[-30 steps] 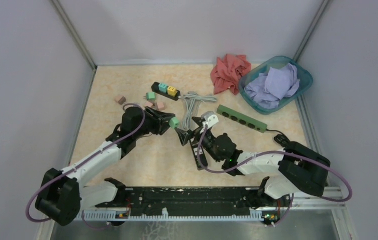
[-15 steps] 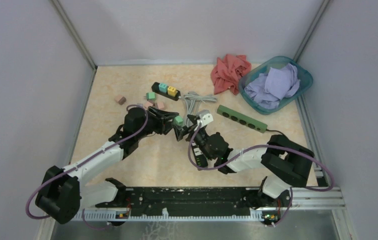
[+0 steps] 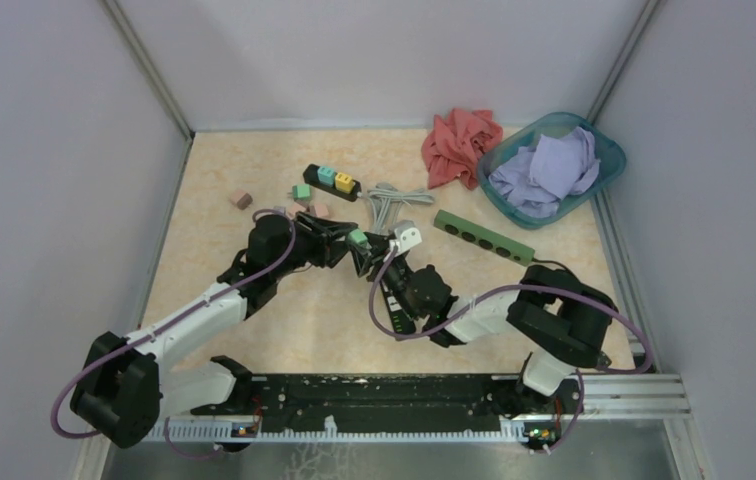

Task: Insert the plug
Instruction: Pick up the plug from the center of the board.

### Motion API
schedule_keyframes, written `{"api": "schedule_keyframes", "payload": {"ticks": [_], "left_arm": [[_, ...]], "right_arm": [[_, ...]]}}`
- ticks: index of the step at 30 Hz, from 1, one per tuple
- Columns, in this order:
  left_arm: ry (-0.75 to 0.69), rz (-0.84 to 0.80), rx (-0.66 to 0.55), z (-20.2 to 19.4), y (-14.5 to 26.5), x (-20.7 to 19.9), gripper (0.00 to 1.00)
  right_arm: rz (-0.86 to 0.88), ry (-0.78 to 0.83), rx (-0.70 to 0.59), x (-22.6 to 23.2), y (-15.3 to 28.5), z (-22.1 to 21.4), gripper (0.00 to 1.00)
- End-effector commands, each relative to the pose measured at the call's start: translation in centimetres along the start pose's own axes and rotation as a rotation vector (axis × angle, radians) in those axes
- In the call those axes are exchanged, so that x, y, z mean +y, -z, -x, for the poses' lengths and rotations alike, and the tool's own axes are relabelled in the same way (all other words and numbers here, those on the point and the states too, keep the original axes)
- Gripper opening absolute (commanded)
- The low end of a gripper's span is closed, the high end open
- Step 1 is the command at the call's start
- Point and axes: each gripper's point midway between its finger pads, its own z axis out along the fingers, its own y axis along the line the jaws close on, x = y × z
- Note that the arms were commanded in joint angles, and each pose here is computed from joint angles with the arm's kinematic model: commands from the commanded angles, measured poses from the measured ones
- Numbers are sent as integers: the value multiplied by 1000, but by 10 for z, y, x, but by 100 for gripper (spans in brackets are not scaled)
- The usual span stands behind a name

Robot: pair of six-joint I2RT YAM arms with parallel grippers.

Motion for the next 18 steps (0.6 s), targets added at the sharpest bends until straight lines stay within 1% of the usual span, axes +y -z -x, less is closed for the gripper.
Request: {"api": "schedule_keyframes", "payload": {"ticks": [1,4,7,9,11,15,18], "left_arm": [[18,-69,6,-4,5,-17,0],[19,-90,11,-5,6,-20,0],[6,-99,18,-6,6,-22,2],[-3,-99,22,-7,7,-20,5],[-10,-96,22,-6,7,-16,15],[-34,-94,13,-5,9,-7,37],[-93,-94,0,-3,10,-4,50]], "right_arm": [[20,-57,-108,12,-9,30,41],[31,-65,-101,14,-9,28,32],[43,-72,-93,16,-6,29,19],[52,-71,-82,17,-4,30,10],[58,-69,-58,17,-1,28,1],[55,-63,-15,15,6,29,0],[49,-49,15,12,9,33,0]]}}
